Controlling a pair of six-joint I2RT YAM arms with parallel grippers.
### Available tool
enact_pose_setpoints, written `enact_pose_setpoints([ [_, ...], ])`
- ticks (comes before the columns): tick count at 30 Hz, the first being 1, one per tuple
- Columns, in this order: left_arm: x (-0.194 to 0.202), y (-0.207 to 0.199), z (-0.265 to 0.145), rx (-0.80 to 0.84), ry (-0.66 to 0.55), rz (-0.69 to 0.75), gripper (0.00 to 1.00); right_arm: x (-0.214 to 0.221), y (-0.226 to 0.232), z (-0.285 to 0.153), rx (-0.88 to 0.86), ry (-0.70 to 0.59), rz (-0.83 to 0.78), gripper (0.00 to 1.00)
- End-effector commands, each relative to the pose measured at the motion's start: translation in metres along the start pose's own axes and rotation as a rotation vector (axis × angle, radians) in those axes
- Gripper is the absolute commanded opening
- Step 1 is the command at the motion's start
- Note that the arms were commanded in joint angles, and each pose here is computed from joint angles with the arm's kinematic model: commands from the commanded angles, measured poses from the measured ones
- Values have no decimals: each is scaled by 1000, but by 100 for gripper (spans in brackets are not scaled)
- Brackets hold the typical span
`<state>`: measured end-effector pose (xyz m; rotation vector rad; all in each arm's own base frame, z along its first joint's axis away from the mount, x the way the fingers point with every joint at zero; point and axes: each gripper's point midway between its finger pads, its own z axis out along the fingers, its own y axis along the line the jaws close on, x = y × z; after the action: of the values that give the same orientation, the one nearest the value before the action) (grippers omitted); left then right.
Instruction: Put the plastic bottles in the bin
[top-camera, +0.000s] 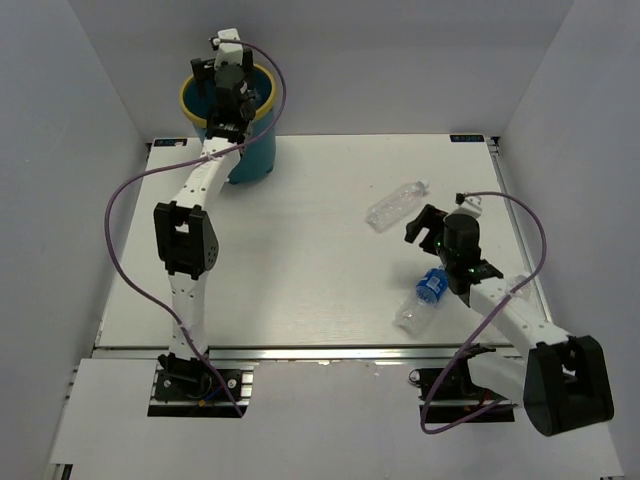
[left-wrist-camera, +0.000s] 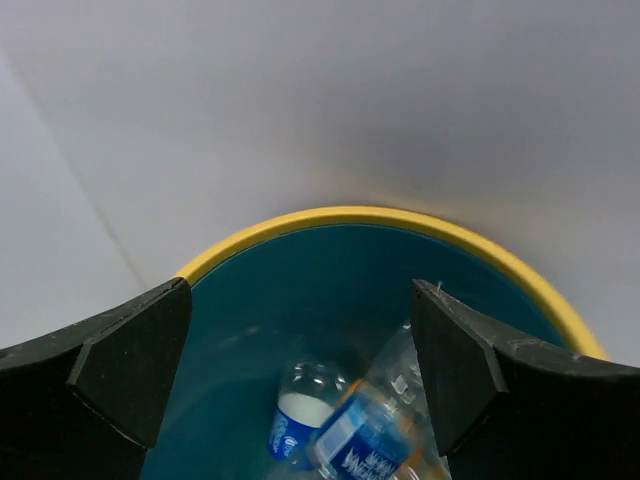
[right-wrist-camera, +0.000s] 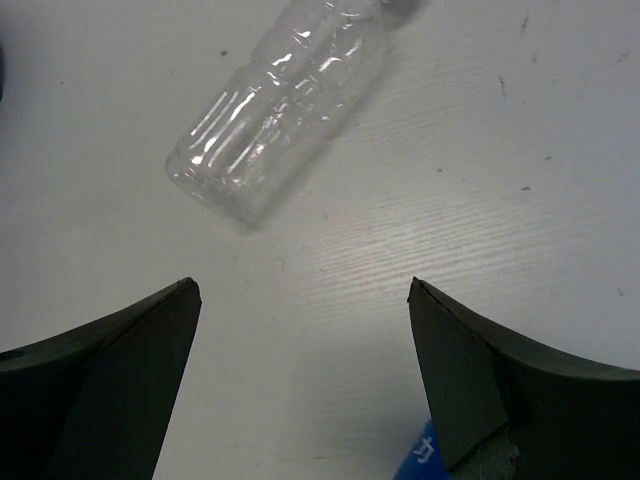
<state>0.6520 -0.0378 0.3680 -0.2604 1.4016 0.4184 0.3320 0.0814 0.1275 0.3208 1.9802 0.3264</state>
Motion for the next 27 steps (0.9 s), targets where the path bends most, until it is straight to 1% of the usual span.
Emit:
enact_pose_setpoints([
  [1,-143,24,-34,111,-160,-169,98,-32,29,11,-32,-52,26,89],
  [2,-173,30,-45,140,-201,-222,98,-39,33,20,-6,-52,57,89],
  [3,-184,35,-50,146,-211,-243,98,-42,35,26,10,-45,71,89],
  [4,-187,40,-56,149,-194,-254,98,-38,33,32,43,-11,81,89],
  [5,-204,51,-70,155,-196,-310,98,-44,41,47,53,5,91,89],
  [6,-202,49,-78,191,-164,-327,98,-44,47,54,52,28,96,89],
  [7,-194,48,-87,221,-113,-349,98,-24,46,66,76,104,77,89],
  [8,-184,53,-106,255,-69,-351,98,-40,58,73,67,89,82,89],
  [9,-174,46,-120,321,-34,-366,98,-39,61,80,84,97,96,89],
  [10,-165,43,-133,362,-14,-426,98,-21,50,90,152,146,75,89],
  [11,-96,28,-149,407,114,-391,98,-34,56,96,165,124,83,89],
  [12,-122,38,-176,477,35,-460,98,-35,51,102,213,121,92,89],
  [13,-106,36,-190,501,60,-508,98,-24,45,114,252,154,81,89],
  [14,-48,29,-208,516,161,-491,98,-16,37,114,306,196,66,89],
  [15,-50,33,-222,544,149,-521,98,-28,43,120,321,178,78,89],
  [16,-40,25,-234,598,179,-542,98,-17,35,129,369,205,68,89],
  [17,-25,20,-244,620,222,-547,98,-10,31,130,399,234,62,89],
  [18,0,16,-254,635,285,-542,98,-12,36,136,395,234,77,89],
  [20,18,0,-273,729,346,-521,98,4,35,149,396,270,84,89],
  [21,29,-3,-277,737,373,-498,98,10,34,154,399,282,86,89],
  [22,47,-4,-278,719,420,-456,98,16,34,162,411,296,93,89],
  [23,53,-6,-280,715,439,-441,98,20,34,165,417,300,109,89],
  [24,63,-6,-283,708,475,-426,98,24,34,166,421,312,114,87],
  [26,72,-9,-284,708,498,-417,98,30,33,167,412,317,107,79],
  [27,74,-10,-285,710,501,-423,98,26,45,172,345,303,105,75],
])
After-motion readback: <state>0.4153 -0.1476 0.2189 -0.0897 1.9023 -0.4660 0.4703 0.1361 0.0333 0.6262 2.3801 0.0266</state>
